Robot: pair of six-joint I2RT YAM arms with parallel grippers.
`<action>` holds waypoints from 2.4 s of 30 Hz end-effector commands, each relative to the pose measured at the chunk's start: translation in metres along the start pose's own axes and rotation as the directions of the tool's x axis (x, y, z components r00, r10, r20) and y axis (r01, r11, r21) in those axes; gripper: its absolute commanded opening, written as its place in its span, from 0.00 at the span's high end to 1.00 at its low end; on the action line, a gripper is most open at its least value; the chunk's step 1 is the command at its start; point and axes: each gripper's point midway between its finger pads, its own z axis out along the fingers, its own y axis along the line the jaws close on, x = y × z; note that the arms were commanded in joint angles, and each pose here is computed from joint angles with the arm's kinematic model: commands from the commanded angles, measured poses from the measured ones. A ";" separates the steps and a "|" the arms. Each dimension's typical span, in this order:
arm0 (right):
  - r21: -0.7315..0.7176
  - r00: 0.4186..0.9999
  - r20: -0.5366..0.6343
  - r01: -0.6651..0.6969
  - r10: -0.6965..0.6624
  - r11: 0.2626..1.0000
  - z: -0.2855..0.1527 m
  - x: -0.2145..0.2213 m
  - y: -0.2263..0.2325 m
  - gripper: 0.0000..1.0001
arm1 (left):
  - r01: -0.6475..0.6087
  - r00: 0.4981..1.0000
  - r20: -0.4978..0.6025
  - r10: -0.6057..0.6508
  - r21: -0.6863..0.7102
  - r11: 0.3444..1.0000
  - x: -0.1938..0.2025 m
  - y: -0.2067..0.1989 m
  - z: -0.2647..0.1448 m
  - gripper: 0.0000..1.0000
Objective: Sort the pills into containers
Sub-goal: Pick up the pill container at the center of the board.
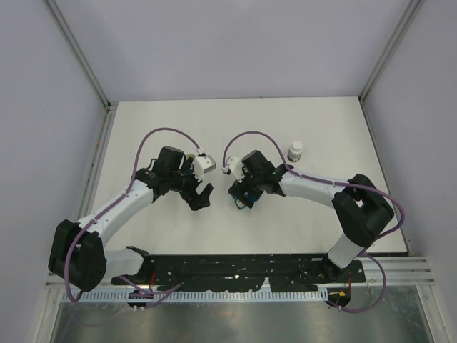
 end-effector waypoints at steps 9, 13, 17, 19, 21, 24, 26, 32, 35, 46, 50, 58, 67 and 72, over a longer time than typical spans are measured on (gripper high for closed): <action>-0.010 0.996 0.085 -0.007 0.008 1.000 -0.003 -0.032 -0.002 0.05 | -0.026 0.999 0.048 0.025 0.009 1.000 -0.014 0.002 0.001 0.00; -0.031 0.997 0.080 -0.008 0.010 1.000 -0.001 -0.031 0.002 0.05 | -0.026 0.998 0.050 0.026 0.011 1.000 -0.016 0.002 0.001 0.00; -0.040 0.997 0.079 -0.005 0.008 0.999 0.000 -0.031 0.004 0.05 | -0.026 0.999 0.046 0.025 0.012 1.000 -0.014 0.002 0.001 0.00; -0.047 0.997 0.074 -0.004 0.008 0.999 0.002 -0.031 0.006 0.05 | -0.026 0.999 0.046 0.025 0.012 1.000 -0.014 0.001 0.001 0.00; -0.051 0.997 0.071 0.001 0.003 0.999 0.003 -0.031 0.008 0.05 | -0.026 0.999 0.044 0.026 0.012 1.000 -0.014 0.002 0.001 0.00; -0.056 0.997 0.072 0.003 0.001 0.998 0.002 -0.031 0.009 0.05 | -0.024 0.999 0.043 0.024 0.012 1.000 -0.013 0.001 0.001 0.00; -0.061 0.997 0.071 0.003 0.001 0.998 0.001 -0.030 0.010 0.05 | -0.025 0.999 0.045 0.024 0.013 1.000 -0.014 0.001 0.001 0.00; -0.056 0.997 0.075 0.011 -0.007 0.998 -0.005 -0.030 0.010 0.05 | -0.023 0.999 0.039 0.022 0.017 1.000 -0.013 0.001 0.001 0.00; -0.057 0.997 0.075 0.016 -0.012 0.998 -0.008 -0.029 0.010 0.05 | -0.025 0.999 0.041 0.024 0.016 1.000 -0.013 0.001 0.001 0.00; -0.052 0.992 0.124 0.016 -0.009 0.999 -0.020 -0.047 0.008 0.05 | -0.022 0.999 0.036 0.021 0.019 1.000 -0.012 0.000 0.001 0.00; -0.069 0.990 0.138 0.013 -0.004 0.998 -0.021 -0.053 0.010 0.05 | -0.021 0.999 0.034 0.021 0.019 1.000 -0.012 0.000 0.001 0.00; -0.107 0.992 0.123 0.014 -0.001 0.994 -0.011 -0.053 0.021 0.05 | -0.024 0.999 0.039 0.023 0.010 1.000 -0.012 0.002 0.000 0.01; -0.082 0.997 0.078 0.017 -0.010 0.996 0.001 -0.044 0.018 0.05 | -0.031 0.999 0.039 0.031 -0.003 1.000 -0.009 0.003 -0.002 0.00; -0.068 0.999 0.051 0.022 -0.019 0.997 0.006 -0.037 0.016 0.05 | -0.027 0.999 0.042 0.028 -0.004 1.000 -0.010 0.004 -0.002 0.00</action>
